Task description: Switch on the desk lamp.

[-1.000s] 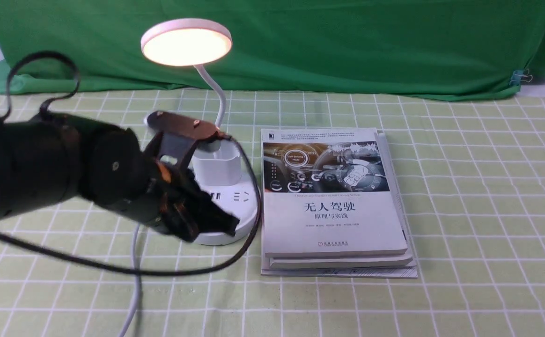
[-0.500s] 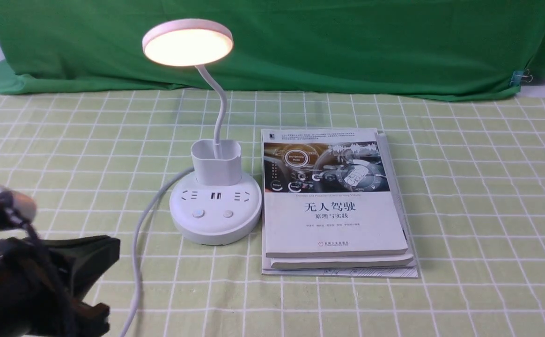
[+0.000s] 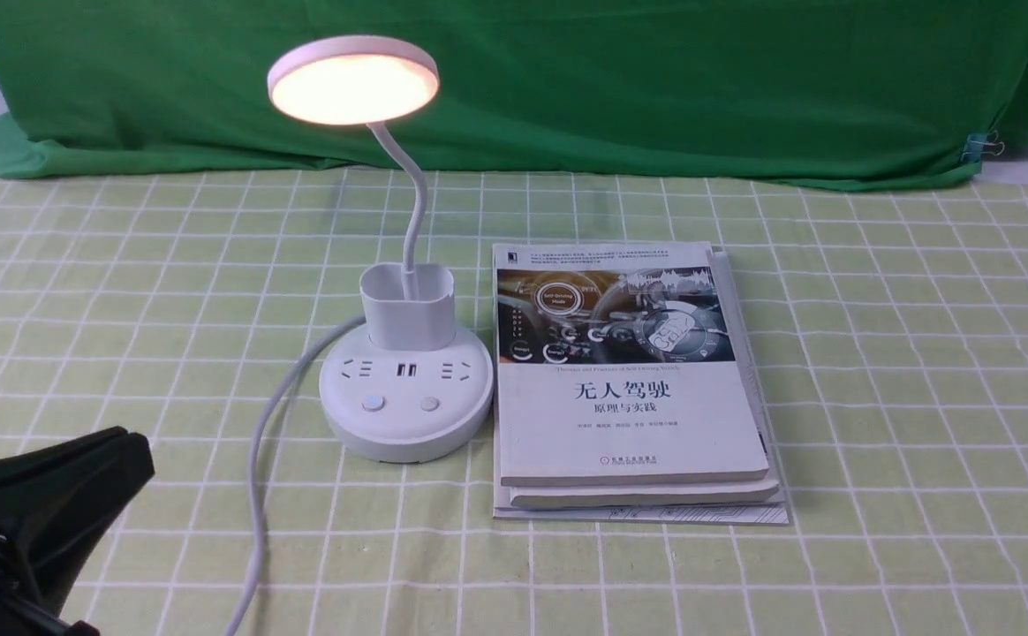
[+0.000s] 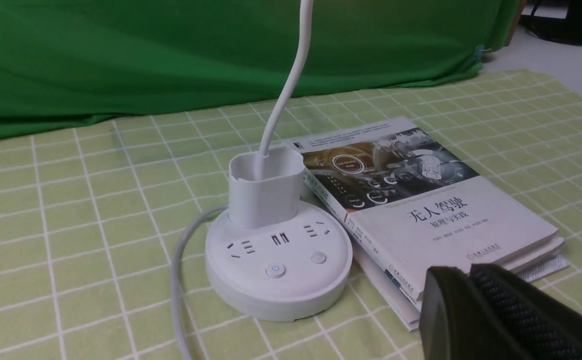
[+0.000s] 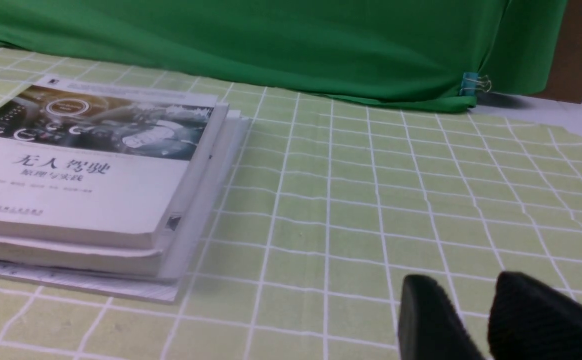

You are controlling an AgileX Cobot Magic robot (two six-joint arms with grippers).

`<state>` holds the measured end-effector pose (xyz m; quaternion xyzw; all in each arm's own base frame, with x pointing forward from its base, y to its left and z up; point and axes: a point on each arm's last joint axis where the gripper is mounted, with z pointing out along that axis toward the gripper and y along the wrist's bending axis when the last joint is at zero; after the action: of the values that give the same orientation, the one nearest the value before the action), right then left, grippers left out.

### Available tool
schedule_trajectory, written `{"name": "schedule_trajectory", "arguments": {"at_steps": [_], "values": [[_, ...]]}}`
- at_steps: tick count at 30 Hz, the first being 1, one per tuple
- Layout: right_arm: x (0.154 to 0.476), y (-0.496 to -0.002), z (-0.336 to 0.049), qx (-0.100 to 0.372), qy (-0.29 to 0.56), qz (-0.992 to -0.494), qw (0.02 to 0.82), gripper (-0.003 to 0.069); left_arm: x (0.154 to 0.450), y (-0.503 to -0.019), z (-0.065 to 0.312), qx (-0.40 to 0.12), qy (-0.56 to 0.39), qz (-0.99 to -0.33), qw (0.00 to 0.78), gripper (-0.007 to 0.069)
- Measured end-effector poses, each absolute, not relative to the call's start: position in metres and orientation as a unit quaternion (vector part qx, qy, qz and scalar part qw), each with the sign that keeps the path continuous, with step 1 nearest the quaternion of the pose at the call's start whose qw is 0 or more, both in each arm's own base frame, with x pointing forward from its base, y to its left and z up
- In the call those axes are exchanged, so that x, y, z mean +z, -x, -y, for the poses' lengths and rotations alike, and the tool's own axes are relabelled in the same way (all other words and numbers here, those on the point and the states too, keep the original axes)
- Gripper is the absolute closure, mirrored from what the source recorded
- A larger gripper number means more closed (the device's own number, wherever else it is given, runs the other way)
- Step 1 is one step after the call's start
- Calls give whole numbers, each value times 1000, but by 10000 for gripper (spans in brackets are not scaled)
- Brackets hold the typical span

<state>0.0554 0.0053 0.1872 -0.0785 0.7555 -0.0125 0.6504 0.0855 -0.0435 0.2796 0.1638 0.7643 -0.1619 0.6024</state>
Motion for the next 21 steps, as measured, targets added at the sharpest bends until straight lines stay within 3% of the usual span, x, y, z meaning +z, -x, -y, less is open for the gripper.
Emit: {"name": "schedule_trajectory", "arguments": {"at_steps": [10,14,21], "values": [[187,-55,-5,-13,79,-755,650,414,279,-87,42,-129,-191,-752,617,606],[187,-55,-5,-13,79,-755,650,414,275,-88,38,-85,-208,-734,641,606],[187,-55,-5,-13,79,-755,650,414,244,-75,12,-10,-103,-716,690,606]]}}
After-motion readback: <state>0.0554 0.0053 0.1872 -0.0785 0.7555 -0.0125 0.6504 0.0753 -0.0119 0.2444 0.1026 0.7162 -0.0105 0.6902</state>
